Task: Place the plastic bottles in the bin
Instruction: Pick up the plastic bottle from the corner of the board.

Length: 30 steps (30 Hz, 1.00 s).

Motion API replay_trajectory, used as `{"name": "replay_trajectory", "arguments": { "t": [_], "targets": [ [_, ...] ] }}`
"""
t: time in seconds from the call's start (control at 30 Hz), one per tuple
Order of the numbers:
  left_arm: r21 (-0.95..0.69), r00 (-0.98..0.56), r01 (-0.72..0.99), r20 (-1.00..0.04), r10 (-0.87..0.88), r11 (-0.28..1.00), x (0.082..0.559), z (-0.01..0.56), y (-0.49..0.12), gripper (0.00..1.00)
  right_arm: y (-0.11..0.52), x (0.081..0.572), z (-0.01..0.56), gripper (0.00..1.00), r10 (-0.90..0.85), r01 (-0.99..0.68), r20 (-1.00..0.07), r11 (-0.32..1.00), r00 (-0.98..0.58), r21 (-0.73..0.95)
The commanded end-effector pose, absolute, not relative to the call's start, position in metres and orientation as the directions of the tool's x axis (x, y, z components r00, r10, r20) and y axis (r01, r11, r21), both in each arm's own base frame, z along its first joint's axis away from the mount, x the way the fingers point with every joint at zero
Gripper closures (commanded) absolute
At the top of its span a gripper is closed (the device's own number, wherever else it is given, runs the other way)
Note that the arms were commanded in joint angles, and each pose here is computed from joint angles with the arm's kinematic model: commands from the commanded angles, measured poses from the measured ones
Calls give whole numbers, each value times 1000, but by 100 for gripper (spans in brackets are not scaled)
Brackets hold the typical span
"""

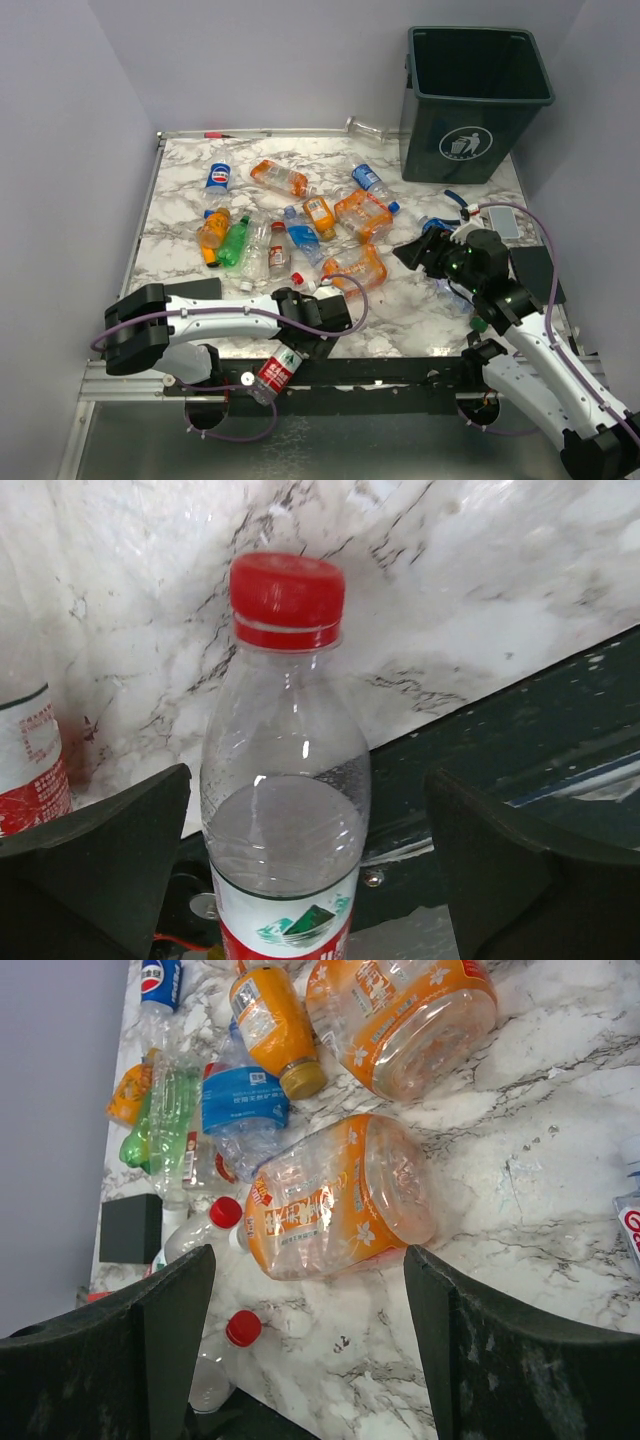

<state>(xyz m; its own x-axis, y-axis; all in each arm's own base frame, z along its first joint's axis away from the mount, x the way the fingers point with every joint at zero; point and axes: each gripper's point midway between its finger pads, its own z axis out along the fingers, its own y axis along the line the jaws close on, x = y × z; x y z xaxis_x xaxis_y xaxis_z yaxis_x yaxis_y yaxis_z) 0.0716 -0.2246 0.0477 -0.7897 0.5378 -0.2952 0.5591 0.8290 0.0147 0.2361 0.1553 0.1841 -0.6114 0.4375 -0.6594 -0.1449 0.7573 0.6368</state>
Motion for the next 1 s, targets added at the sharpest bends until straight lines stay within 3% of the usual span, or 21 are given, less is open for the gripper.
{"name": "replay_trajectory", "arguments": {
  "t": [0.0, 0.1, 0.4, 0.5, 0.67, 0.8, 0.97],
  "targets": [
    [-2, -812, 543, -259, 524, 840, 61, 36, -214, 1, 156, 227, 177, 20, 421, -142, -643, 757, -640, 638],
    [8, -814, 538, -256, 522, 843, 61, 33, -212, 8, 155, 227, 177, 20, 421, -141, -645, 760, -638, 634],
    [-4, -805, 543, -287, 519, 840, 64, 41, -221, 48, 154, 225, 184, 20, 423, -148, -653, 759, -628, 634],
    [-39, -794, 549, -337, 506, 835, 68, 57, -235, 56, 153, 225, 190, 20, 417, -159, -662, 761, -622, 629],
    [-112, -719, 584, -531, 449, 804, 93, 122, -273, 60, 153, 228, 239, 18, 383, -257, -743, 769, -548, 586],
    [-97, -536, 673, -747, 393, 733, 129, 199, -310, 60, 154, 228, 292, 16, 378, -360, -810, 753, -449, 551],
    [-19, -289, 732, -914, 285, 681, 178, 282, -345, 61, 151, 230, 327, 15, 399, -424, -854, 746, -333, 513]
  ]
}}
